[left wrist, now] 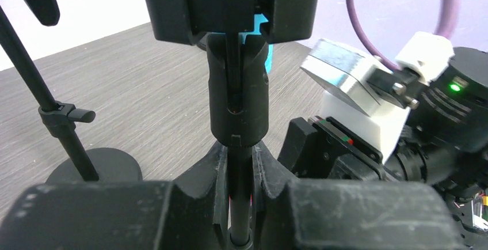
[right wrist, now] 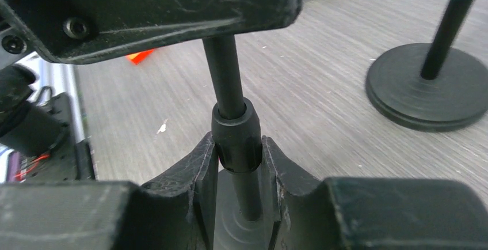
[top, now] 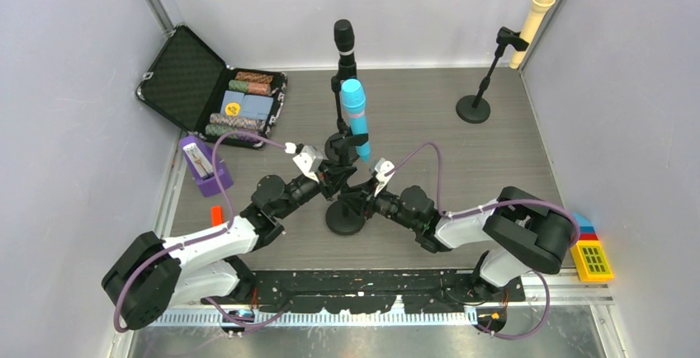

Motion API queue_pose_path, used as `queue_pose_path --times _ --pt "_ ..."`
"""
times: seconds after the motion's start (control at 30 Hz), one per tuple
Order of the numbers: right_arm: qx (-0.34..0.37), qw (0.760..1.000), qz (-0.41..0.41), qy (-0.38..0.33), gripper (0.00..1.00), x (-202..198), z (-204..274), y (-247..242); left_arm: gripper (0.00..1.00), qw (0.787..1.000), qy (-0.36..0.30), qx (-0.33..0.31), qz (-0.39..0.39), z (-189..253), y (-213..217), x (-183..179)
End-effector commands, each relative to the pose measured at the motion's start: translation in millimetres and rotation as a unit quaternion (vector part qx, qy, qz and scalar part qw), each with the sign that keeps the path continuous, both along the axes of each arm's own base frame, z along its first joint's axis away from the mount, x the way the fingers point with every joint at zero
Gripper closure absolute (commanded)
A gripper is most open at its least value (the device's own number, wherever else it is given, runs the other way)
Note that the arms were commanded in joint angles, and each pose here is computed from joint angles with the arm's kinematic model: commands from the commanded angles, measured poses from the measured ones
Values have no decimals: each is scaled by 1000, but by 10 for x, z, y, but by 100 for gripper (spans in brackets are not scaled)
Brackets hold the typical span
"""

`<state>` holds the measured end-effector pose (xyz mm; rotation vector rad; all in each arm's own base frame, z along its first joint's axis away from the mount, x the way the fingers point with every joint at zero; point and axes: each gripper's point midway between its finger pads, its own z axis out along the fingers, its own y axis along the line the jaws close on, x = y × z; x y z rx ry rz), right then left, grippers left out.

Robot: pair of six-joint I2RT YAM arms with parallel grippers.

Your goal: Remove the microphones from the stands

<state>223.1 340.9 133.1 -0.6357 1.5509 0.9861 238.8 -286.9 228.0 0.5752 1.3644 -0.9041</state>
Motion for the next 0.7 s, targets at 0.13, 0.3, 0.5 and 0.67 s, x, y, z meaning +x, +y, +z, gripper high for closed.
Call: queue_pose_path --times 0.13,0.3,0.5,0.67 --pt "-16 954 -290 -80 100 515 178 -519 100 1000 -10 3 -27 5 -98 -123" --pt "-11 951 -301 -76 100 519 105 -501 100 1000 -14 5 -25 10 -80 -138" --pt "0 971 -234 -42 56 398 -21 -428 100 999 -18 23 -22 -64 -59 -142" --pt "25 988 -149 11 37 172 112 -323 100 999 -16 33 -19 -123 -65 -115"
